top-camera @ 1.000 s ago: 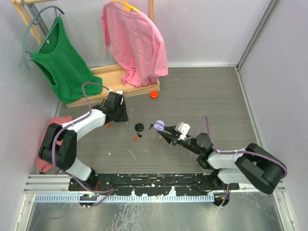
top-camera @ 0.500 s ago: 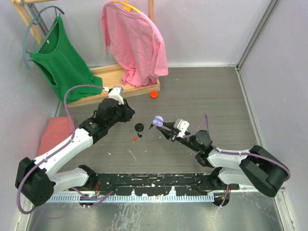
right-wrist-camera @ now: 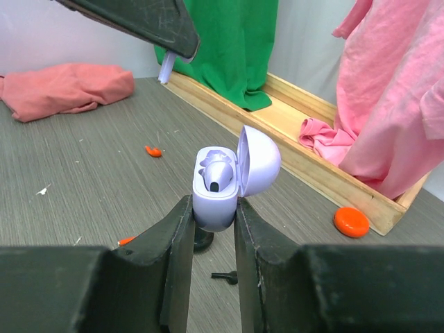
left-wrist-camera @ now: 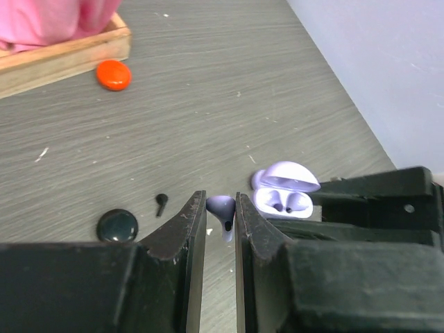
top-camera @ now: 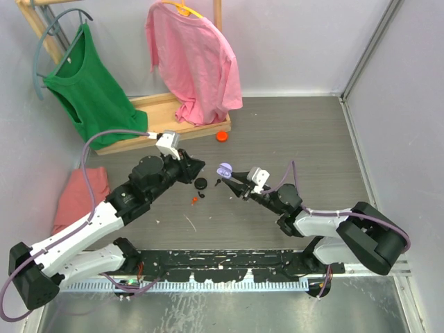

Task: Insert the wireless bluetooth earbuds into the charging case
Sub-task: Place the earbud in the charging case.

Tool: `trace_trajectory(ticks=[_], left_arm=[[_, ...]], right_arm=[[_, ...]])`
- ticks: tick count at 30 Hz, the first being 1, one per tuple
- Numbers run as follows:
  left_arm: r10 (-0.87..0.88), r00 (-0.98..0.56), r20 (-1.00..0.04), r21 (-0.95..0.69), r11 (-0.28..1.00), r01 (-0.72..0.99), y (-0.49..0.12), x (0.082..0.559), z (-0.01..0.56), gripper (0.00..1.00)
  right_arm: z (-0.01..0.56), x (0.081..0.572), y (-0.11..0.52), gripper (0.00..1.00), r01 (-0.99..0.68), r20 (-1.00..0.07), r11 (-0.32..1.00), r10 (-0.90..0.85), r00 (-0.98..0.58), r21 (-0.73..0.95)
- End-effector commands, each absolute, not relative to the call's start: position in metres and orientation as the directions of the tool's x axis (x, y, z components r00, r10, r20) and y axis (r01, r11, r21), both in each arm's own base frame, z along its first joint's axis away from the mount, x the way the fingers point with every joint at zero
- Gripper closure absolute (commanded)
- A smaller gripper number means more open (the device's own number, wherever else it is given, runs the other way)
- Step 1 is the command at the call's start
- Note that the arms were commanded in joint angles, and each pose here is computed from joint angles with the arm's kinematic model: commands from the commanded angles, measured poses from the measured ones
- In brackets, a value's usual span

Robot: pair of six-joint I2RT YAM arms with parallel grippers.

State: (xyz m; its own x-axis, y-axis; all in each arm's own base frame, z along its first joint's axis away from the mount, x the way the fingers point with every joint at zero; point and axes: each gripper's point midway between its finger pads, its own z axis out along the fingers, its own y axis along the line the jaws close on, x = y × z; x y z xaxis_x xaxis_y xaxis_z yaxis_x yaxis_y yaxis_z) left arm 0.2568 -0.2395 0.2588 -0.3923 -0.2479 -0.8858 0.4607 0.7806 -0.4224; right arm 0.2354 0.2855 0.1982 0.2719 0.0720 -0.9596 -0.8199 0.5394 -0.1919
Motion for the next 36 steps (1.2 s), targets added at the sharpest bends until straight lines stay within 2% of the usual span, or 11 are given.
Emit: trace_trajectory(ticks=[1, 17, 36], left_arm=[[-0.306, -0.281, -0.91, -0.413, 0.742, 0.529, -0.256, 0.252, 0.293, 0.9], [-0.33, -0.13, -0.935, -0.337, 0.708, 0.62, -0.296, 0.239, 0.311, 0.9], [-0.257, -0.079, -0.963, -0.25, 0.751, 0.611, -0.301, 0.244, 0.297, 0.9]], right_arm=[[0.244, 0.236, 0.289, 0.99, -0.808, -0.913, 0.554, 0.192, 0.359, -0.201], [0.255, 0.229, 0.291, 0.99, -0.821, -0.899, 0.536, 0.233, 0.371, -0.2], [0.262, 0.226, 0.287, 0.99, -0.815, -0.889, 0.544, 0.249, 0.384, -0.2]])
